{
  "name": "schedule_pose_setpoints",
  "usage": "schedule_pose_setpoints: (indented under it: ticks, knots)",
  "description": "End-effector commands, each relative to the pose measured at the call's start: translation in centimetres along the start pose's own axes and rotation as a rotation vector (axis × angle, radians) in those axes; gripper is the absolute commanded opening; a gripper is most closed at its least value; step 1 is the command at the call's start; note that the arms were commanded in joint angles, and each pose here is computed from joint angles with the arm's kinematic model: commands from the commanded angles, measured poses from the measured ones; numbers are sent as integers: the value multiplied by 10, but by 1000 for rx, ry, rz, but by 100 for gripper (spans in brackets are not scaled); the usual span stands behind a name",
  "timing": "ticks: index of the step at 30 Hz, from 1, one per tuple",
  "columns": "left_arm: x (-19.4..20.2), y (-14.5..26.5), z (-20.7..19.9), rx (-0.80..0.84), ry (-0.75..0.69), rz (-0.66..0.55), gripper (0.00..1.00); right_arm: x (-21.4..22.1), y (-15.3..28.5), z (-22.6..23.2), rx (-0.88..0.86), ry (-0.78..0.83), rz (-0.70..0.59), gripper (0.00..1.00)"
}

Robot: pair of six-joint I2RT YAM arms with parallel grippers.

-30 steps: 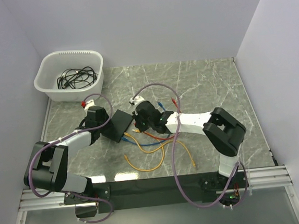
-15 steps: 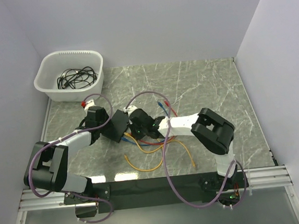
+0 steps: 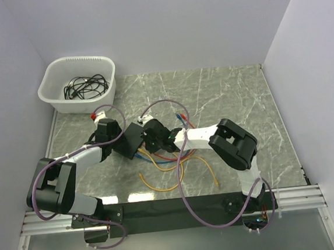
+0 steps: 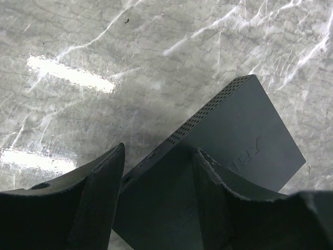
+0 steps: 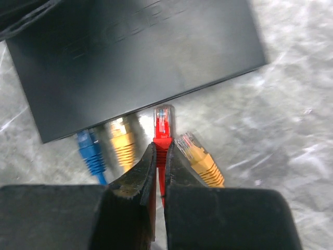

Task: Insert the plug into the switch port

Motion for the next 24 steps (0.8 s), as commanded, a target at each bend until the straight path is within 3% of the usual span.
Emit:
schedule_pose_setpoints:
  ticks: [1, 7, 13, 24]
  knots:
    - [-7, 1, -4, 12, -16, -12, 60, -8, 12, -15, 2, -36, -23, 0]
    - [-6, 1, -3, 9, -17, -10, 60, -9, 23, -9, -69, -19, -33, 0]
    - [-6, 1, -3, 9, -17, -10, 60, -3, 11, -17, 3, -13, -1, 0]
    - [-9, -9, -9, -7, -37, 38, 58, -11, 10, -7, -21, 8, -39, 0]
Point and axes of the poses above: each gripper's point midway between its finger pads, its own y axis back along the fingers, its own z axis along the line the jaws close on, x = y × z, the point moved 7 cm from there along y, back along the fingers, and after that the axes turned 4 degrees about -y, right-handed, at the moved point
